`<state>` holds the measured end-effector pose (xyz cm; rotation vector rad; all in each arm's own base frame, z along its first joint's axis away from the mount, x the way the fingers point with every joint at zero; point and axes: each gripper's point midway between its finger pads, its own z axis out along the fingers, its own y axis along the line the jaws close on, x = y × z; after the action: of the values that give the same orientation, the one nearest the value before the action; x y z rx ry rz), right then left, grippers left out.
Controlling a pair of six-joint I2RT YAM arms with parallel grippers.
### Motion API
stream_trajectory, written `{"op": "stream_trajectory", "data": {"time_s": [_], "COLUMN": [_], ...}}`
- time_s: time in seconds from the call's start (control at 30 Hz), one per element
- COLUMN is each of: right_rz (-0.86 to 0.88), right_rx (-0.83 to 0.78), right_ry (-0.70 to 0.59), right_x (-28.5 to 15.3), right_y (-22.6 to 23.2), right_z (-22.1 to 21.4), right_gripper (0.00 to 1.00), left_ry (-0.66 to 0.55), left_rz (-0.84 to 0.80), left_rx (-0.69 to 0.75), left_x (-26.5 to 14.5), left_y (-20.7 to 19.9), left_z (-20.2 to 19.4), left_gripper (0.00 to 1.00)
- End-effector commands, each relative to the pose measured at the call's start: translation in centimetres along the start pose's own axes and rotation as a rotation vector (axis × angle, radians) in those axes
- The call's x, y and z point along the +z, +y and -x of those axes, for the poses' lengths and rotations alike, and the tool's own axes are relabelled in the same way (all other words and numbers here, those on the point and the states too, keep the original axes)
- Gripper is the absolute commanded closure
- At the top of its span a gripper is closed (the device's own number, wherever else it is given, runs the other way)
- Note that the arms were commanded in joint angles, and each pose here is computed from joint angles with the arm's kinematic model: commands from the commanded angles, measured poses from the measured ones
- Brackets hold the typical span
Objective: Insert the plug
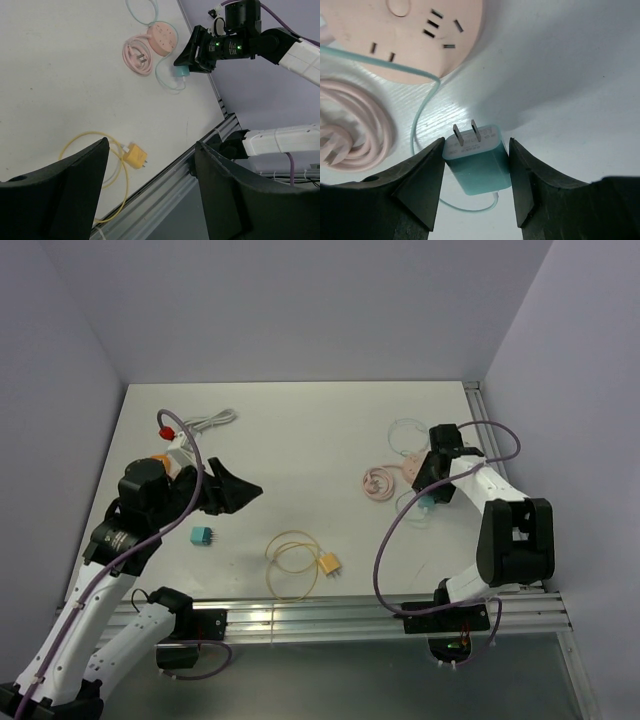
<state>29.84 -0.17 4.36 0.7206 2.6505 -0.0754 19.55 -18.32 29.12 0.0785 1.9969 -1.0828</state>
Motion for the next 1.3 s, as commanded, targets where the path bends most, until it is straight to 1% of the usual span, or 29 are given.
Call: {"op": "stream_trajectory", "data": {"time_s": [0.0,0.03,0.07,0.1,0.13,0.17,0.23,0.27,0.33,0.37,0.43,0.47,0.57,0.6,0.63,0.67,0.7,0.8,0.83,0.9,0.93,0.97,1.0,1.03,1.1,1.13,1.17,1.2,1.27], "right_rz": [0.080,0.102,0.142,0.163,0.189,0.227,0.272,0.320,0.350,0.422,0.487,0.573,0.708,0.750,0.759,0.781,0.784,0.770,0.757,0.770,0.752,0.799,0.820,0.837,0.910,0.927,0.970,0.998,1.049], "right_rx": [-0.023,-0.045,-0.048,-0.053,-0.088,-0.084,-0.127,-0.128,-0.155,-0.185,-0.245,-0.286,-0.346,-0.379,-0.407,-0.408,-0.415,-0.446,-0.475,-0.525,-0.562,-0.578,-0.595,-0.633,-0.670,-0.707,-0.744,-0.771,-0.823], "right_ry": [-0.100,-0.107,-0.158,-0.183,-0.194,-0.257,-0.283,-0.337,-0.361,-0.416,-0.434,-0.475,-0.513,-0.509,-0.487,-0.498,-0.488,-0.448,-0.436,-0.412,-0.389,-0.399,-0.394,-0.385,-0.399,-0.396,-0.395,-0.394,-0.400], "right_x": [-3.2,-4.0,-5.8,-6.9,-8.1,-10.4,-13.0,-15.5,-18.2,-21.7,-25.0,-28.6,-34.2,-35.4,-34.9,-35.8,-35.5,-32.2,-30.3,-28.8,-26.7,-27.5,-27.3,-26.3,-27.6,-27.4,-28.1,-28.5,-29.1], "right_y": [2.2,3.3,4.8,5.8,7.3,9.1,11.8,13.8,15.8,18.6,20.9,23.2,24.9,25.5,25.7,24.8,24.4,22.3,21.2,20.3,19.7,19.0,18.6,18.3,17.8,17.6,17.6,17.6,17.6], "right_z": [3.0,3.2,5.1,6.0,6.1,8.3,8.9,10.9,11.5,12.2,11.5,10.9,9.0,7.5,6.3,5.7,4.9,2.2,0.9,-0.8,-2.1,-2.8,-3.6,-4.7,-6.2,-6.9,-8.0,-8.7,-10.3], "right_gripper": [1.00,1.00,1.00,1.00,1.00,1.00,1.00,1.00,1.00,1.00,1.00,1.00,1.00,1.00,1.00,1.00,1.00,1.00,1.00,1.00,1.00,1.00,1.00,1.00,1.00,1.00,1.00,1.00,1.00], "left_ry": [-0.049,-0.057,-0.060,-0.061,-0.058,-0.051,-0.039,-0.037,-0.036,-0.044,-0.055,-0.063,-0.088,-0.095,-0.100,-0.102,-0.106,-0.095,-0.089,-0.050,-0.038,-0.025,0.024,0.025,0.078,0.117,0.122,0.144,0.196], "left_rz": [-0.044,-0.050,-0.058,-0.085,-0.100,-0.114,-0.138,-0.136,-0.124,-0.118,-0.098,-0.092,-0.078,-0.082,-0.083,-0.087,-0.096,-0.119,-0.130,-0.171,-0.199,-0.223,-0.275,-0.321,-0.364,-0.402,-0.432,-0.436,-0.469], "left_rx": [0.048,0.048,0.042,0.048,0.046,0.045,0.040,0.034,0.030,0.032,0.036,0.040,0.049,0.052,0.054,0.055,0.059,0.067,0.069,0.064,0.057,0.052,0.041,0.025,-0.019,-0.054,-0.053,-0.070,-0.094], "left_x": [-0.8,-0.9,-0.9,-1.0,-1.0,-0.9,-0.9,-0.9,-0.9,-0.9,-1.0,-1.2,-1.6,-1.8,-1.9,-2.0,-2.1,-2.0,-2.0,-1.7,-1.6,-1.5,-1.3,-1.2,-0.4,-0.4,-0.3,0.3,0.4], "left_y": [-1.9,-2.1,-2.3,-2.9,-3.2,-3.4,-3.8,-3.8,-3.5,-3.5,-3.3,-3.4,-3.6,-3.8,-4.0,-4.1,-4.3,-4.7,-4.8,-5.4,-5.9,-6.2,-6.9,-7.7,-7.9,-8.3,-8.7,-8.6,-8.9], "left_z": [1.9,2.0,2.1,2.2,2.2,2.0,1.9,1.9,1.8,2.0,2.3,2.6,3.3,3.5,3.6,3.7,3.7,3.6,3.5,3.0,3.0,2.9,2.1,2.4,1.7,1.2,1.3,1.2,0.7], "left_gripper": [0.26,0.28,0.28,0.31,0.32,0.33,0.34,0.34,0.34,0.33,0.33,0.32,0.32,0.33,0.33,0.33,0.33,0.33,0.33,0.33,0.33,0.33,0.33,0.33,0.34,0.33,0.33,0.29,0.27]}}
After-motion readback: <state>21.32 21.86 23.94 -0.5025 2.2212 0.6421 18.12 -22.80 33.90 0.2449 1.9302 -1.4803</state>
